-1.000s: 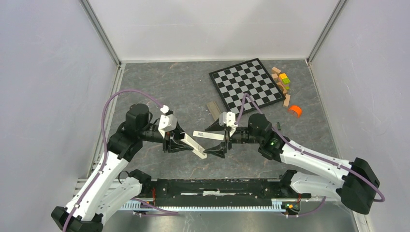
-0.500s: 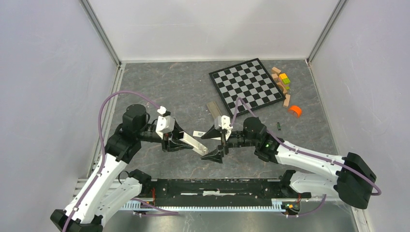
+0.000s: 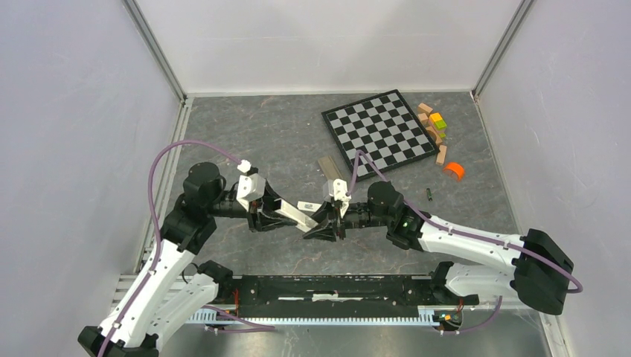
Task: Load the batteries into the remote control
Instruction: Adjust the remote control.
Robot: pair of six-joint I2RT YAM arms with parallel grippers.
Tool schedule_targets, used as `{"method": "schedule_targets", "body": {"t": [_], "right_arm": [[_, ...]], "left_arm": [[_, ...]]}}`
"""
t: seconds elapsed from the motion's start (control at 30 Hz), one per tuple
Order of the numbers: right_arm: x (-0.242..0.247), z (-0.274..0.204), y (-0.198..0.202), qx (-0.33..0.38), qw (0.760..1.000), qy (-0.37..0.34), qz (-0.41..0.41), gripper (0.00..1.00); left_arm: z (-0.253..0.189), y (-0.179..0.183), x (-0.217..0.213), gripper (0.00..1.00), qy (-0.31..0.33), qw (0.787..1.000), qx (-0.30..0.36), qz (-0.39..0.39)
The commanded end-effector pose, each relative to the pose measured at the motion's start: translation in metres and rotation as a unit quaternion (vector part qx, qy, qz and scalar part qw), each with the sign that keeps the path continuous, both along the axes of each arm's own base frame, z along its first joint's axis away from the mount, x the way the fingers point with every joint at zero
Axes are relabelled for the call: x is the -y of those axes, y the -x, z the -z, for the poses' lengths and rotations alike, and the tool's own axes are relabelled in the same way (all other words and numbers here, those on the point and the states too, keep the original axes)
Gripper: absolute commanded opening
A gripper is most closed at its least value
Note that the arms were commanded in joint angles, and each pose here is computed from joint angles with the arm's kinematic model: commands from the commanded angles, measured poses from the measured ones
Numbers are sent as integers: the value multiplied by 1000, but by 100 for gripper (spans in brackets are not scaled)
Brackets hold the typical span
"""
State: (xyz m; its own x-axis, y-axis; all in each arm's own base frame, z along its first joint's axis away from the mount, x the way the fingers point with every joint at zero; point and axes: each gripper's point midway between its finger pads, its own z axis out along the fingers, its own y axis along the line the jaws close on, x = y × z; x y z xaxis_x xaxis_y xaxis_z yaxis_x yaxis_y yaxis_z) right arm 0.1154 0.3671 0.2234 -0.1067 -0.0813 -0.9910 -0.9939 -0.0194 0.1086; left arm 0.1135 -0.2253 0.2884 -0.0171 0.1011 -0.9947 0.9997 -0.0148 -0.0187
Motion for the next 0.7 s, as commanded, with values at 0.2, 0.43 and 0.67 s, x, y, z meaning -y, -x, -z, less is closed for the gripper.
{"method": "schedule_targets", "body": {"t": [0.2, 0.43, 0.67], "right_arm": [[6, -51, -59, 13, 981, -74, 179, 18], [24, -56, -103, -1, 940, -88, 329, 17], [13, -54, -112, 13, 928, -61, 368, 17]], "left_arm": [[-33, -67, -15, 89, 79, 968, -26, -236], [-38, -102, -23, 100, 174, 900, -200, -346], [-46, -107, -17, 100, 236, 874, -269, -330]]}}
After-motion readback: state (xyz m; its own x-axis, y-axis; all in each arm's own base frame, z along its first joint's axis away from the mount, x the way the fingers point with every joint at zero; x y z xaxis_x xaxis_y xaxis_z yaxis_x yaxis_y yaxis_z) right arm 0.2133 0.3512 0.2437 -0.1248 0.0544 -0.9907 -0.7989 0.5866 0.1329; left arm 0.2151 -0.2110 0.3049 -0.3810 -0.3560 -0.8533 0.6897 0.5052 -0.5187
